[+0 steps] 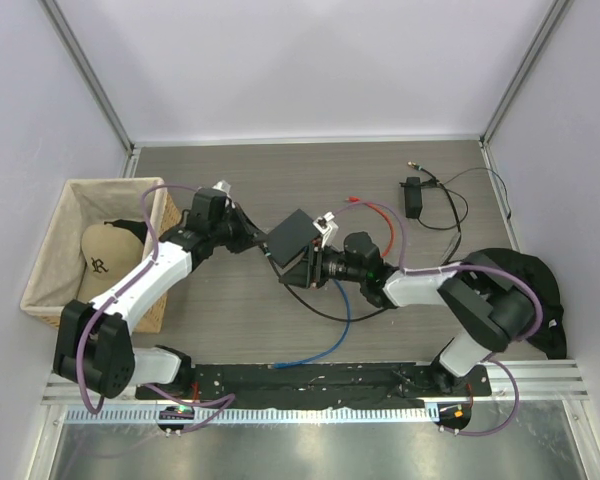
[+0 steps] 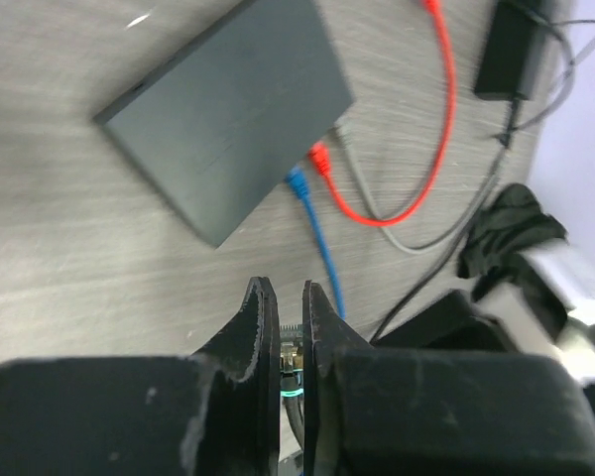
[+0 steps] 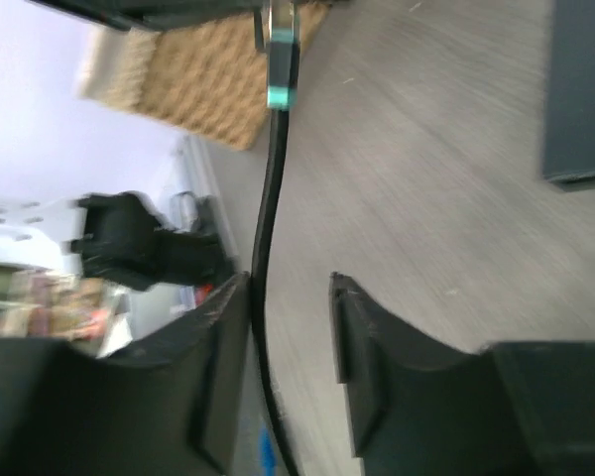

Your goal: Insert the plug into the switch port

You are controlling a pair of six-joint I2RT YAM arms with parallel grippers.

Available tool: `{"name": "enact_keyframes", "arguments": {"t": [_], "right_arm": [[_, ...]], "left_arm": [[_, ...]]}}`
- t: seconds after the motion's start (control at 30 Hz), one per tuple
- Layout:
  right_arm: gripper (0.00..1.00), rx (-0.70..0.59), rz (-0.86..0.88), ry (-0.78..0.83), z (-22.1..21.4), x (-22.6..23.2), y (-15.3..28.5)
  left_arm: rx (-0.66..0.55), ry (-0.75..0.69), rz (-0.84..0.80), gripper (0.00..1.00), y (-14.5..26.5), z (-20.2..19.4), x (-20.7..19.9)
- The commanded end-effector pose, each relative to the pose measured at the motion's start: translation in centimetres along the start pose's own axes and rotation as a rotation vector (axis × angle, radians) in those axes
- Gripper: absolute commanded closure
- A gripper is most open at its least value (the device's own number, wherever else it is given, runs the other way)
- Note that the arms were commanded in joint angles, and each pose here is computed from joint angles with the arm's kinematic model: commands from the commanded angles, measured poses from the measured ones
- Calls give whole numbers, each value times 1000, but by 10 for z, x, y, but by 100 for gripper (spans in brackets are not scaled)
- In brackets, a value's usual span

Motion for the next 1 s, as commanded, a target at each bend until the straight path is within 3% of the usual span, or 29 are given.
{"name": "enact_keyframes", "arguments": {"t": [0.0, 0.17, 0.4, 0.97], "right_arm": [[46, -116, -217, 311, 31, 21, 2], [39, -272, -486, 621, 52, 40, 6], [40, -324, -659, 873, 44, 57, -15], [46, -350, -744, 1003, 31, 47, -53]], "left_arm": [[6, 90, 116, 100, 11, -6, 5], [34, 117, 194, 100, 9, -10, 2], [37, 143, 214, 100, 7, -6, -8], [53, 156, 218, 100, 7, -7, -12]]}}
Point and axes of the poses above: each gripper's point midway between its finger pads, its own y axis back along the fingers, its own x axis along the line the jaws close on, z = x × y, the point moved 6 cm from there along y, back along the fingers, and after that the axes turned 5 degrees about -y, right-handed, at the moved point
